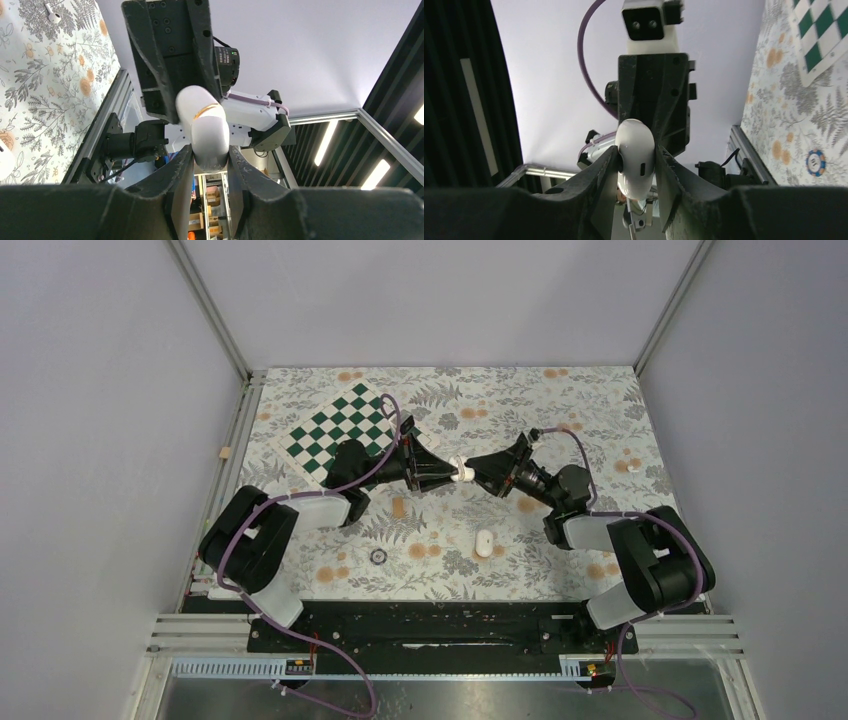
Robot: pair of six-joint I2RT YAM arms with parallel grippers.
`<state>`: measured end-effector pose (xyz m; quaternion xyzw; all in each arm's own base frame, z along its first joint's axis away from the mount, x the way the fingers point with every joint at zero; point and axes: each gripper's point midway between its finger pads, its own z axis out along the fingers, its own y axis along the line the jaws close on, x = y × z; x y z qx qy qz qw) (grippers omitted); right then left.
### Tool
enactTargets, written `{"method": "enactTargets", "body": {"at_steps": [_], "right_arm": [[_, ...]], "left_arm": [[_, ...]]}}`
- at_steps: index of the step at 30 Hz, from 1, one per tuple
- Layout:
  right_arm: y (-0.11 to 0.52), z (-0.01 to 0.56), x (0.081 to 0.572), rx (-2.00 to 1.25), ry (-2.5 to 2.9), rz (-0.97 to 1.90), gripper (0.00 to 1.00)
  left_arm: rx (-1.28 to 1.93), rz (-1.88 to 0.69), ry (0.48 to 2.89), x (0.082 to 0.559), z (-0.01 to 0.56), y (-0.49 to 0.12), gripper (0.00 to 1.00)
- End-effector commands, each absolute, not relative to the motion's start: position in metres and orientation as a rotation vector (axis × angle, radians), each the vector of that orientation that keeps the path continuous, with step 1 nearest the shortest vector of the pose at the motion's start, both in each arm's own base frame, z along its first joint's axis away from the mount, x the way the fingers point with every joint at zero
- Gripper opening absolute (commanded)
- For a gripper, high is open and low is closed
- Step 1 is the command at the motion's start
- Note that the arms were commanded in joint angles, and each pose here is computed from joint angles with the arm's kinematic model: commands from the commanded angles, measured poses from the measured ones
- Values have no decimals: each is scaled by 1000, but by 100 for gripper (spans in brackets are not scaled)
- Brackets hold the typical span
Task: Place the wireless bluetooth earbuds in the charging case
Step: Open the charging case.
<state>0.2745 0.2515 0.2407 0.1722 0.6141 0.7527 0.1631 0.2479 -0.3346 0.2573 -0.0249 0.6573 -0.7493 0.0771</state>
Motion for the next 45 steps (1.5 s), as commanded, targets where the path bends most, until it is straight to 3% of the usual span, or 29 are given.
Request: {"method": "enactTargets", "body": {"at_steps": [1, 10, 15, 22, 25, 27, 36, 45], "right_arm": [[254, 196, 272, 541, 1934, 2018, 42], [254, 192, 271, 524, 1967, 1981, 66], [251, 185, 269, 519, 2044, 1872, 71], [214, 161, 259, 457, 2298, 1302, 73], [181, 155, 256, 428, 2344, 995, 73], [173, 157, 251, 375, 2343, 937, 73], [214, 228, 245, 116, 2055, 1342, 83], [241, 251, 243, 58, 1952, 1653, 79]], "left_arm": [[167, -2281, 1672, 230, 325, -322, 0], [169, -2277, 1715, 231, 313, -323, 0], [167, -2251, 1786, 230, 299, -326, 0], [190, -2101, 1983, 228, 270, -327, 0], [271, -1832, 2170, 233, 239, -326, 0], [325, -1711, 2264, 230, 230, -324, 0], [424, -1817, 2242, 215, 239, -327, 0], [448, -1886, 2178, 208, 249, -327, 0]]}}
